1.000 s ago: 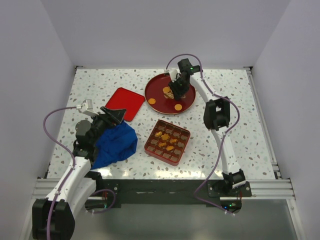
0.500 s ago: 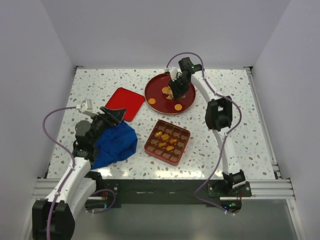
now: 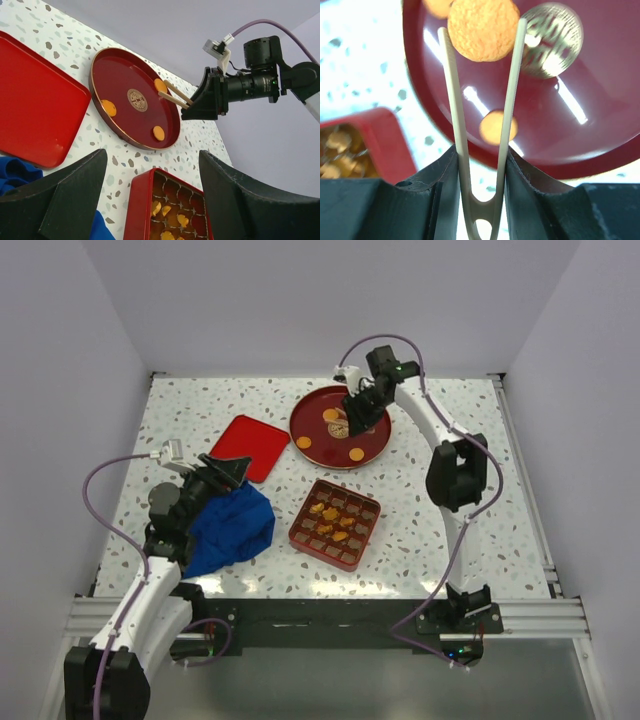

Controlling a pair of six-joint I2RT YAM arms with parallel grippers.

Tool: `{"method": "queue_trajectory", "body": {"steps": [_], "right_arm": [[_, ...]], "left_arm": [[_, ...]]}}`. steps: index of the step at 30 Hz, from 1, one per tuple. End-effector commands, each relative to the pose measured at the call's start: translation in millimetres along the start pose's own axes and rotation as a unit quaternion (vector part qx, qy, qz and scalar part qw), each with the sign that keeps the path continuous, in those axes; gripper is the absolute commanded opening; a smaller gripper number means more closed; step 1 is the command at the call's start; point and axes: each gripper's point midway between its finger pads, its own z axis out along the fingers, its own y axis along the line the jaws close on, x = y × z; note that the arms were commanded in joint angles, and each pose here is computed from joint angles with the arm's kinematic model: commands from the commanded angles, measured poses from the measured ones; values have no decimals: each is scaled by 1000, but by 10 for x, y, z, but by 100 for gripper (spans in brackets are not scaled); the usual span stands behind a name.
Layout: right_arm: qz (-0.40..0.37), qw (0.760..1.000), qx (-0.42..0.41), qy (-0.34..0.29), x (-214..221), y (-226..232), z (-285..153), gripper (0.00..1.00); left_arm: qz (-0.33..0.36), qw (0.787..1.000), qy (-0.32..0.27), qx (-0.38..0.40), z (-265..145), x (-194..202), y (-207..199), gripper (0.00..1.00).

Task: Pack the cookies
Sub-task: Pick up the fake cookies from the plate, then place the fake cookies in the empty pocket of the box.

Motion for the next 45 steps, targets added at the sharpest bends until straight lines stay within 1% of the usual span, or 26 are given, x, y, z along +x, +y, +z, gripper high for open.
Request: {"method": "queue_trajectory", "body": {"steps": [1,6,8,9,10,11,13,14,16,19,25,30,35,45], "right_arm": [[-31,999,-32,-27,-76,401,-447,27],[-60,996,-70,-5,211,874,-723,27],[-64,994,-86,16,393,1038,-706,27],[-72,994,-84,9,404,1106,-804,27],[-73,993,-88,12,447,1149,-813,27],[-72,993,-95,23,548,1217,-802,27],[-75,992,-103,26,624,1309,-875,27],[-77,990,-111,40,738,1369,-859,27],[-82,989,-112,46,832,1433,-907,27],[-76,987,-121,74,1095,1498,-891,27],[-75,984,-123,107,1400,1537,-847,27],[-72,983,-118,122,1455,1515,-769,28],[-67,983,-111,131,1390,1456,-654,29],[-60,984,-96,140,1356,1353,-519,33]], "left_arm": [[15,1000,-19,15,-2,-101,-66,79],[15,1000,-18,19,-2,-87,-67,79],[15,1000,-17,20,-8,-79,-72,79],[15,999,-18,21,-14,-77,-70,79],[13,999,-18,22,-16,-75,-74,79],[14,999,-18,24,-19,-75,-80,79],[13,999,-17,24,-23,-65,-75,79],[13,999,-17,25,-27,-66,-82,79],[13,1000,-16,24,-33,-54,-75,79],[12,999,-16,26,-45,-51,-78,79],[11,999,-17,28,-68,-33,-79,79],[9,999,-16,29,-75,-21,-78,79],[9,999,-17,29,-79,-20,-76,79],[8,999,-18,26,-100,-4,-54,79]]}}
